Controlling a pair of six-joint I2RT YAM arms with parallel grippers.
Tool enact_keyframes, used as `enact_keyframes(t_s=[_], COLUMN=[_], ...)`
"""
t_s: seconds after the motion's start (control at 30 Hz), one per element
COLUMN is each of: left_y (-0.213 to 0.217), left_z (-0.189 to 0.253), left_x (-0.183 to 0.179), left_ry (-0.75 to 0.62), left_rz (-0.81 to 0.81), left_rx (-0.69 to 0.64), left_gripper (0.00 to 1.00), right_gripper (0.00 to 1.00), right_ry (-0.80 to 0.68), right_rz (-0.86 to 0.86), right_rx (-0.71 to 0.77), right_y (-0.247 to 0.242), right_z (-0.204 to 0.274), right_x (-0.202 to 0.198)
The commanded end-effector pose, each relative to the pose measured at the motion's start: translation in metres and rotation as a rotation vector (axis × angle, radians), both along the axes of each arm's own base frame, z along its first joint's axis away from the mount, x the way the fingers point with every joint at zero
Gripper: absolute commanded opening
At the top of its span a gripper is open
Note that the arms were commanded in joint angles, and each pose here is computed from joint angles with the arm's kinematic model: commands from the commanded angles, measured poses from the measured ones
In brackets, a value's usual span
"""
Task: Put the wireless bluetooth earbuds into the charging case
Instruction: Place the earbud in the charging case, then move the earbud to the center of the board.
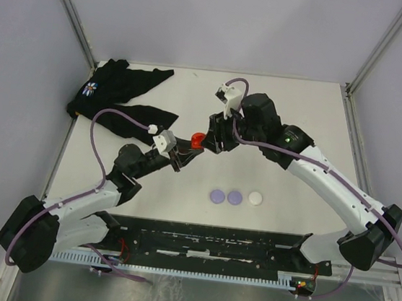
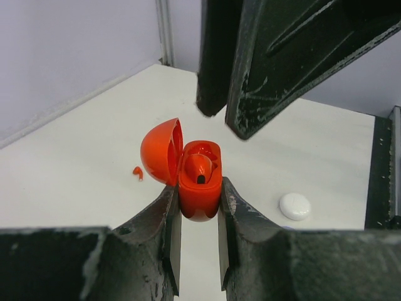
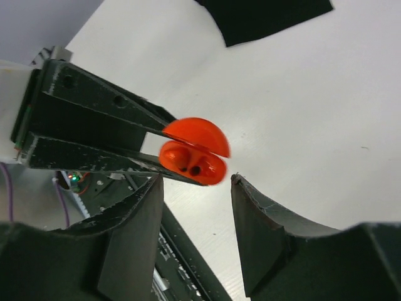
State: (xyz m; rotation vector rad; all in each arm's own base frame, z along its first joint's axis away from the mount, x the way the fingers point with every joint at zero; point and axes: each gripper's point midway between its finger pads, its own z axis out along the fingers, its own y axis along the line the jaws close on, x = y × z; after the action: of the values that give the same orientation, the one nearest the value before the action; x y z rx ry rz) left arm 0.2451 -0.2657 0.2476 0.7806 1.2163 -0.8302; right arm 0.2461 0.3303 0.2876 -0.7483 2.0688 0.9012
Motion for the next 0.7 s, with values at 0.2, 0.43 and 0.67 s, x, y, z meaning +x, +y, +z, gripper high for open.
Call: enact_keyframes(t_s=[0.2,0.43,0.67], left_y=[0.04,0.052,0.057], left_z=[-0.015,-0.026,-0.028], left_x=[0.039,0.037,0.029], left_ry=[0.197,0.237,0.243], left_rz=[0.275,0.327,0.325], left_rx=[-0.125,-0.043,0.018], left_gripper=[0.03,0.03,0.03], right_gripper=[0.57,0.57,0.5], right_ry=[-0.044,0.037,0.088], right_rz=[-0.299,-0.511,-0.649], right_rx=[-0.231,-0.354,-0.443], right_y=[-0.076,-0.107,-0.127], right_z=[-0.037,-0.107,-0.173], right_x=[0.08,0.143,0.198])
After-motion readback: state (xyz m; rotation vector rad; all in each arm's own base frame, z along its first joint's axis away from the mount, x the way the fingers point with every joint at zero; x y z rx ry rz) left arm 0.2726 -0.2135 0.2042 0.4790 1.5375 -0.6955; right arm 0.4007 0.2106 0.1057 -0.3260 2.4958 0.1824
